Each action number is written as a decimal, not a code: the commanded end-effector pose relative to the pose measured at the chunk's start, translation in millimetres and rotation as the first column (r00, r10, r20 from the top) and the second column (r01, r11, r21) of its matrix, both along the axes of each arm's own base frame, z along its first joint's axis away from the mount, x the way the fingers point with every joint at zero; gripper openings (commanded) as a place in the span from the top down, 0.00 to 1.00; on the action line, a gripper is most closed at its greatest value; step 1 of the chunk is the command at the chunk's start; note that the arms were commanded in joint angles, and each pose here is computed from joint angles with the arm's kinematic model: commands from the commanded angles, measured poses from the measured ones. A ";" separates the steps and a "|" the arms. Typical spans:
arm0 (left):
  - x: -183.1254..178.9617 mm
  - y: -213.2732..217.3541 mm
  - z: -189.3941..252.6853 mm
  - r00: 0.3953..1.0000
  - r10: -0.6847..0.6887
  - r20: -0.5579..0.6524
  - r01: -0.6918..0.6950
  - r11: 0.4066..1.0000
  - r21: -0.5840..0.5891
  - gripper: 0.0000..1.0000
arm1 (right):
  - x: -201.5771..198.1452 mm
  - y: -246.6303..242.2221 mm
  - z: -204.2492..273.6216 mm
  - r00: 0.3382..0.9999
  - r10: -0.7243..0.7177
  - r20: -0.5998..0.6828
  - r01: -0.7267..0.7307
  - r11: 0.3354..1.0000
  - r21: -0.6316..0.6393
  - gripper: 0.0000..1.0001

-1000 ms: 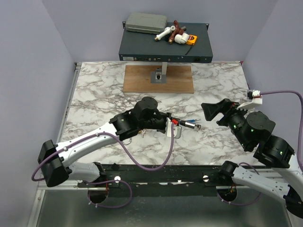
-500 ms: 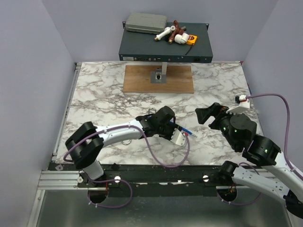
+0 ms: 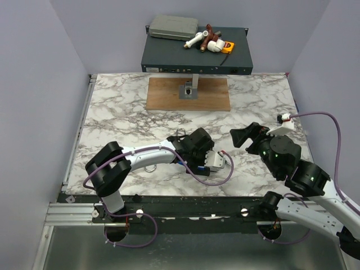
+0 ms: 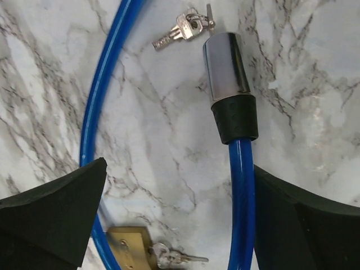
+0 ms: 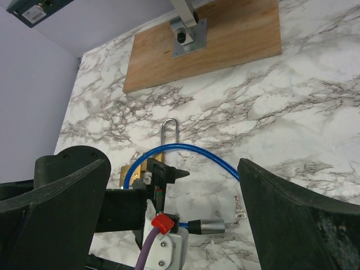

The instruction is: Unlock with the key

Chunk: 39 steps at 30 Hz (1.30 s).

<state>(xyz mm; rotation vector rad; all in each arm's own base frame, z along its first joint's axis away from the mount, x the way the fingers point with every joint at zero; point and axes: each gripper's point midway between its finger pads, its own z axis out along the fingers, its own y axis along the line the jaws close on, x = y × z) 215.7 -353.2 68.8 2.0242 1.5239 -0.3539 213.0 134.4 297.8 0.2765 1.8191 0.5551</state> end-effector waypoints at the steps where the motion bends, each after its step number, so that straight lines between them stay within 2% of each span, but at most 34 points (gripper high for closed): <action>1: -23.4 26.0 -7.3 0.994 0.071 -0.086 -0.068 0.997 0.040 0.01 | 1.5 10.5 -5.2 1.000 0.018 -0.011 -0.017 0.999 0.034 0.00; 9: -17.6 45.0 -21.8 0.989 0.139 -0.050 -0.133 0.986 0.101 0.01 | 0.3 14.5 -8.2 0.999 0.034 -0.018 -0.033 0.998 0.049 0.00; 14: -31.2 47.7 8.2 0.971 0.170 -0.168 -0.161 0.985 0.067 0.01 | 1.8 14.9 -15.0 0.999 0.037 -0.028 -0.037 0.999 0.007 0.00; 16: -42.4 52.0 20.1 0.957 0.182 -0.228 -0.166 0.982 0.086 0.02 | 3.6 14.9 -14.7 0.999 0.037 -0.019 -0.037 0.999 -0.012 0.00; 19: -61.9 65.6 36.2 0.934 0.184 -0.306 -0.141 0.977 0.158 0.02 | 7.8 14.2 -13.1 1.000 0.024 -0.014 -0.025 0.999 -0.040 0.00; 24: -72.4 98.4 63.2 0.928 0.207 -0.309 -0.120 0.953 0.278 0.02 | 16.6 19.6 -10.9 1.000 0.019 -0.004 -0.020 0.996 -0.086 0.00; 26: -68.9 111.6 77.9 0.927 0.231 -0.295 -0.154 0.953 0.260 0.01 | 20.6 22.8 -9.8 1.000 0.020 0.003 -0.020 0.995 -0.100 0.00; 29: -39.0 133.2 122.0 0.909 0.339 -0.241 -0.321 0.940 0.113 0.02 | 28.3 24.4 -11.0 1.000 -0.002 0.016 0.004 0.992 -0.125 0.00; 31: -9.8 153.6 161.6 0.868 0.453 -0.204 -0.468 0.883 -0.032 0.02 | 33.7 22.9 -13.9 0.999 -0.025 0.031 0.029 0.989 -0.145 0.00; 34: 24.4 202.3 216.3 0.768 0.618 -0.168 -0.639 0.726 -0.253 0.01 | 41.8 26.1 -20.8 0.998 -0.030 0.056 0.040 0.983 -0.179 0.00; 36: 34.6 235.9 234.5 0.700 0.699 -0.149 -0.698 0.622 -0.355 0.02 | 47.6 28.1 -30.2 0.997 -0.037 0.067 0.050 0.978 -0.202 0.00; 39: 48.2 282.6 233.8 0.581 0.800 -0.148 -0.759 0.466 -0.455 0.02 | 60.1 23.0 -46.5 0.991 -0.083 0.101 0.105 0.965 -0.240 0.00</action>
